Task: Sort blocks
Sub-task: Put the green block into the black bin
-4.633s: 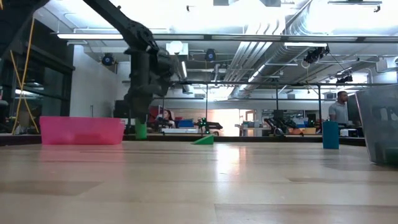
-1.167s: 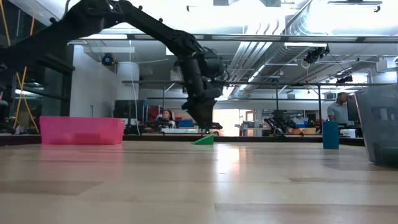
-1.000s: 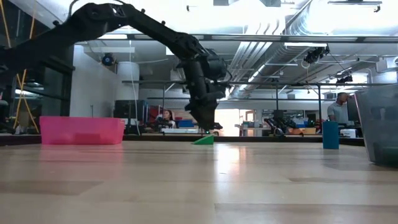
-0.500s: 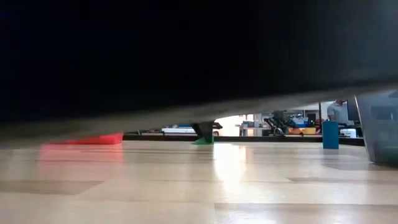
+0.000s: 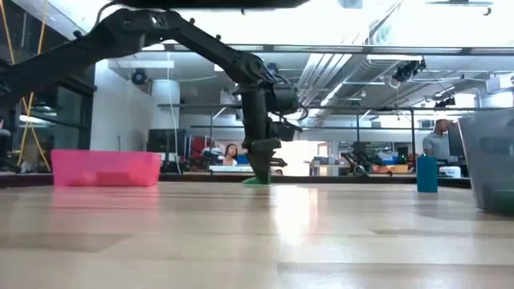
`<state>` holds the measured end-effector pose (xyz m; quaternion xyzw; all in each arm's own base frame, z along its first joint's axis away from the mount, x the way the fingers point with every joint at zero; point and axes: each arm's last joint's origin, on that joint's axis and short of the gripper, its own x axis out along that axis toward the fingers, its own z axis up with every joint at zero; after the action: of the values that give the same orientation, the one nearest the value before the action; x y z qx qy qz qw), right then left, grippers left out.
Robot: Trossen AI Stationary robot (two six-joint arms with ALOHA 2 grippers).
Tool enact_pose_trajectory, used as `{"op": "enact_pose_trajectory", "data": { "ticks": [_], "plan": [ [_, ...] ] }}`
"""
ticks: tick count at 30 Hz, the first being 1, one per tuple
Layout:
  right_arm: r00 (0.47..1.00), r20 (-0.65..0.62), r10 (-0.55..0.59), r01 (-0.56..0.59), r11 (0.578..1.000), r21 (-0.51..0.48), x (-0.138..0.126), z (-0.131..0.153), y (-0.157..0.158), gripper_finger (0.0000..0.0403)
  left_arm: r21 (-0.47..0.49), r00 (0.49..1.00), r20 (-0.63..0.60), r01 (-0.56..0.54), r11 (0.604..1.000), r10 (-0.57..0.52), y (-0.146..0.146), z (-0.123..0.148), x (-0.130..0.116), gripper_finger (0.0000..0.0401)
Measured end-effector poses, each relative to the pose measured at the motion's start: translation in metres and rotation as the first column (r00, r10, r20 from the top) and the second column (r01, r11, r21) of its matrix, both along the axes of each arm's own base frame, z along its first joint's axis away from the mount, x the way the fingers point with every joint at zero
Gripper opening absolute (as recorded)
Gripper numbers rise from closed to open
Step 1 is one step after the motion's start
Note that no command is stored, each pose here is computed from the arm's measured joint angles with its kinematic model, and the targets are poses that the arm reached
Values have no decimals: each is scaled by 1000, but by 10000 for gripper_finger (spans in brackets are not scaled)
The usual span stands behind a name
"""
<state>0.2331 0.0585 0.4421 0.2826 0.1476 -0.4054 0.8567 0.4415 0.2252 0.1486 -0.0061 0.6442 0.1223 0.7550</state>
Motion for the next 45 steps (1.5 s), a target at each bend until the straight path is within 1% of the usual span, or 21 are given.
{"op": "enact_pose_trajectory", "data": {
  "ticks": [4, 7, 10, 12, 14, 17, 19, 22, 24, 25, 29, 31, 33, 34, 35, 37, 39, 41, 42, 44, 45],
  "plan": [
    [1000, -20, 14, -14, 1000, -25, 0, 0, 0, 0, 45, 999, 46, -13, 999, 11, 5, 23, -4, 97],
    [999, -34, 24, -26, 999, -38, 0, 0, 0, 0, 83, 994, 106, -11, 996, 2, 11, 53, -11, 97],
    [999, -38, 26, -28, 999, -39, 0, 0, 0, 0, 77, 980, 193, -66, 995, 50, 16, 85, -20, 97],
    [999, -42, 28, -30, 999, -39, 0, 0, 0, 0, 24, 955, 280, -108, 994, 97, 15, 108, -27, 97],
    [998, -50, 35, -37, 999, -39, 0, -1, 0, 0, -61, 917, 380, -110, 992, 125, 7, 134, -32, 97],
    [997, -62, 44, -47, 998, -51, 0, 0, 0, 0, -192, 866, 488, -10, 981, 105, -20, 161, -29, 96],
    [998, -54, 37, -40, 998, -55, 0, 0, 0, 0, -230, 848, 528, 89, 969, 47, -46, 170, -21, 96],
    [998, -47, 38, -40, 998, -54, 0, 0, 0, 0, -217, 820, 570, 216, 952, -56, -96, 174, 0, 96],
    [998, -48, 39, -42, 998, -52, 0, 1, 0, 0, -215, 795, 594, 300, 929, -120, -136, 165, 19, 96],
    [998, -47, 40, -42, 998, -52, 0, 1, 0, 0, -214, 774, 617, 340, 916, -144, -159, 158, 28, 96],
    [997, -37, 69, -71, 996, -54, -7, 5, 2, 0, -248, 720, 669, 451, 858, -185, -246, 106, 56, 96],
    [996, -11, 91, -91, 993, -71, -13, 10, 5, 0, -265, 695, 695, 487, 832, -186, -281, 87, 61, 96],
    [994, 30, 102, -99, 990, -100, -20, 17, 8, 0, -290, 655, 741, 510, 810, -147, -307, 79, 65, 96],
    [993, 52, 105, -98, 988, -118, -22, 21, 9, 0, -308, 643, 756, 510, 803, -119, -314, 77, 68, 96],
    [992, 72, 105, -94, 986, -140, -25, 24, 10, 0, -309, 609, 788, 517, 798, -89, -319, 77, 72, 96],
    [989, 106, 102, -82, 980, -183, -31, 31, 12, 0, -286, 526, 849, 542, 790, -54, -324, 85, 77, 96],
    [987, 134, 93, -64, 977, -204, -35, 35, 13, 0, -240, 419, 908, 569, 786, -26, -326, 93, 82, 96],
    [986, 141, 88, -58, 976, -208, -38, 36, 13, 0, -207, 348, 938, 583, 786, -12, -326, 101, 83, 96],
    [986, 143, 87, -56, 977, -206, -38, 37, 13, 0, -179, 319, 948, 578, 796, -18, -326, 103, 84, 96],
    [986, 140, 88, -57, 977, -207, -37, 36, 13, 0, -111, 275, 960, 537, 836, -48, -323, 99, 88, 96],
    [986, 140, 88, -58, 977, -206, -36, 36, 13, 0, -81, 263, 962, 515, 853, -68, -321, 97, 90, 96]
  ]
}}
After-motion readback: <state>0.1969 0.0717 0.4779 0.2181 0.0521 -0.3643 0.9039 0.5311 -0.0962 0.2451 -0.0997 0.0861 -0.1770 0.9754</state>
